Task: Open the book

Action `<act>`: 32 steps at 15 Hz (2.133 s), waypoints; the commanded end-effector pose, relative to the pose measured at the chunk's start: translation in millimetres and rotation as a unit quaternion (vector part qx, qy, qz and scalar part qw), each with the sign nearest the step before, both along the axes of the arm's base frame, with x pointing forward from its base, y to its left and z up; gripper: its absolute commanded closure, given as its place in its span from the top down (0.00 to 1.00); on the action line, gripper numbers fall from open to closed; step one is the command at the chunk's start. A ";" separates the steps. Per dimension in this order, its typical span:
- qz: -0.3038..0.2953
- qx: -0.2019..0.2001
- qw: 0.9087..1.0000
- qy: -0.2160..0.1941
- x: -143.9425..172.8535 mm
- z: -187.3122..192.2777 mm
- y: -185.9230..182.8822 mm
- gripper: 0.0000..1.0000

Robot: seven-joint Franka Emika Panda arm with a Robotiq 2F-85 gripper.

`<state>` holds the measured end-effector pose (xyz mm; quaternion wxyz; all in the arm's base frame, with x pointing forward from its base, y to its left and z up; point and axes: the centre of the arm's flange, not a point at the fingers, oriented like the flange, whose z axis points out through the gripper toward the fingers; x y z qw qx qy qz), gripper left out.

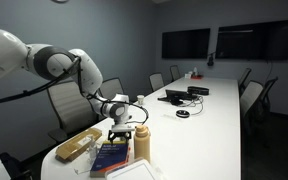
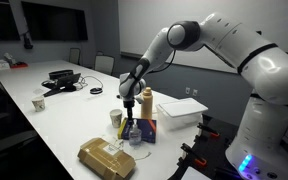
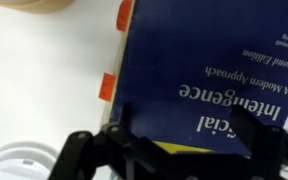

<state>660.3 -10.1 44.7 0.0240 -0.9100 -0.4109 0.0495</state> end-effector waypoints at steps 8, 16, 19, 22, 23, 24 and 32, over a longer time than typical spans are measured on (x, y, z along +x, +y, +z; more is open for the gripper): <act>-0.010 -0.030 0.999 0.012 27.9 -7.3 -17.3 1.00; -0.013 -0.016 0.998 0.058 35.9 -17.6 -16.9 1.00; -0.016 -0.008 0.996 0.089 32.7 -21.3 -15.0 1.00; -0.021 0.003 0.995 0.099 35.4 -19.0 -14.6 1.00; -0.023 0.011 0.994 0.103 37.2 -16.2 -14.7 1.00; -0.026 0.025 0.993 0.110 39.1 -13.7 -15.1 1.00; -0.047 0.073 0.980 0.178 48.2 17.0 -15.0 1.00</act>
